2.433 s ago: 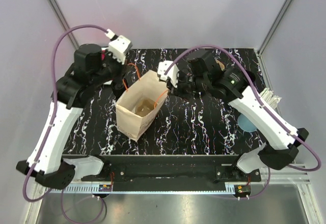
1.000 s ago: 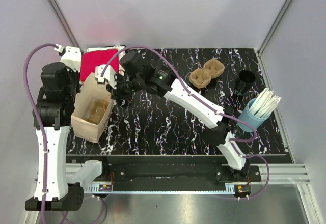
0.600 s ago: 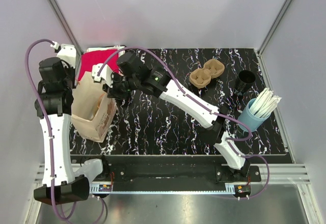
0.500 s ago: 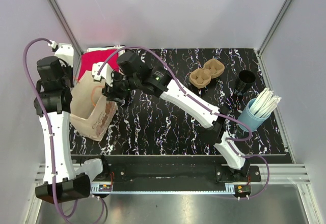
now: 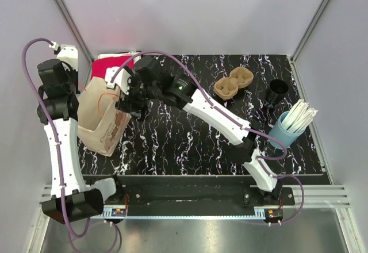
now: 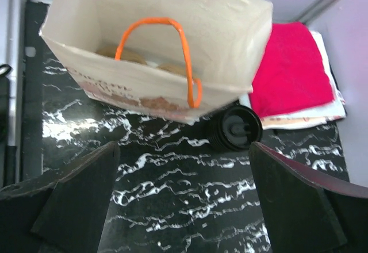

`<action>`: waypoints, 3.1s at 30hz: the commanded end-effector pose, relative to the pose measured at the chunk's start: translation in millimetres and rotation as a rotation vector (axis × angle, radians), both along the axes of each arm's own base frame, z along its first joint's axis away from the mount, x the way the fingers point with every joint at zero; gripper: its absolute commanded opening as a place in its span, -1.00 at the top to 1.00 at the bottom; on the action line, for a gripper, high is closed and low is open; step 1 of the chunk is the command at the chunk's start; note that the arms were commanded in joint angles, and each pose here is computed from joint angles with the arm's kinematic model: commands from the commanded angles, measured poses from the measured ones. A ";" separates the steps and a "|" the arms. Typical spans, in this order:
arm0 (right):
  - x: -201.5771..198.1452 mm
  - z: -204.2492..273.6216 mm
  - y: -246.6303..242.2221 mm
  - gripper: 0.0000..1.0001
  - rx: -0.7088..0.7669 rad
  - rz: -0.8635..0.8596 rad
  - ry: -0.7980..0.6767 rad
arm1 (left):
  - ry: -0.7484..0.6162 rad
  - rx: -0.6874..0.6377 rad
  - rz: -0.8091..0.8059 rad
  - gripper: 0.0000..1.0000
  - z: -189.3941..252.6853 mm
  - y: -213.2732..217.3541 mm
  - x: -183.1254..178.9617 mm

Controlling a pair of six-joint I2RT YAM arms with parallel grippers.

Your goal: Pack the takeout coffee

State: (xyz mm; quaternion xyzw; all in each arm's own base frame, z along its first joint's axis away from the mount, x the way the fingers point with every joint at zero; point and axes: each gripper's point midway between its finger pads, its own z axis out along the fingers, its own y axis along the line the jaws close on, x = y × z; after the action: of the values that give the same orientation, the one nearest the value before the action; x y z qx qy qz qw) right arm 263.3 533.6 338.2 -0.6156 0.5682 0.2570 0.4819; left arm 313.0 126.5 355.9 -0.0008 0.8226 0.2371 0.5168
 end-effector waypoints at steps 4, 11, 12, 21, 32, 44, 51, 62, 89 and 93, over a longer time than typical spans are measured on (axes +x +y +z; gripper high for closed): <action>19.4 76.6 -64.9 -0.99 0.078 -0.159 -0.114 | -0.127 0.026 0.010 1.00 36.3 11.5 17.9; 42.8 72.4 -125.1 -0.99 0.016 -0.301 -0.102 | -0.115 0.008 -0.011 0.52 27.9 9.3 20.9; 46.2 73.7 -135.1 -0.99 0.011 -0.329 -0.106 | -0.119 0.009 -0.013 0.42 28.6 9.0 20.7; 61.5 82.7 -256.9 -1.00 -0.024 -0.610 -0.177 | -0.232 0.003 -0.095 -0.77 79.5 -9.3 12.2; 103.3 28.6 -414.5 -0.99 -0.119 -1.044 -0.105 | -0.354 0.006 -0.473 -0.98 141.1 -101.7 -3.9; 154.2 -39.3 -545.5 -1.00 -0.183 -1.421 0.265 | -0.394 -0.282 -0.912 -0.98 162.9 -231.8 -38.9; 161.5 -82.8 -554.8 -0.99 -0.230 -1.437 0.394 | -0.418 -0.513 -1.057 -0.98 195.8 -265.9 -69.4; 166.4 -104.5 -554.7 -0.98 -0.263 -1.430 0.426 | -0.222 -0.634 -0.985 -0.98 121.7 -275.7 -33.8; 168.3 -110.3 -556.5 -0.98 -0.246 -1.455 0.418 | -0.082 -0.738 -1.032 -0.98 90.3 -300.6 -8.4; 167.1 -111.5 -568.8 -0.97 -0.246 -1.481 0.422 | -0.066 -0.755 -1.052 -0.98 85.9 -304.2 -11.3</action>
State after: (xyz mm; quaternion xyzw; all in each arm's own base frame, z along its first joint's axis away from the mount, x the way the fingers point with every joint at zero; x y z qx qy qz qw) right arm 426.9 -27.4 214.0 -0.0790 0.9431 -0.0815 0.3126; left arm 315.6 -170.5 420.9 0.1939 0.7519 -0.3299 0.5369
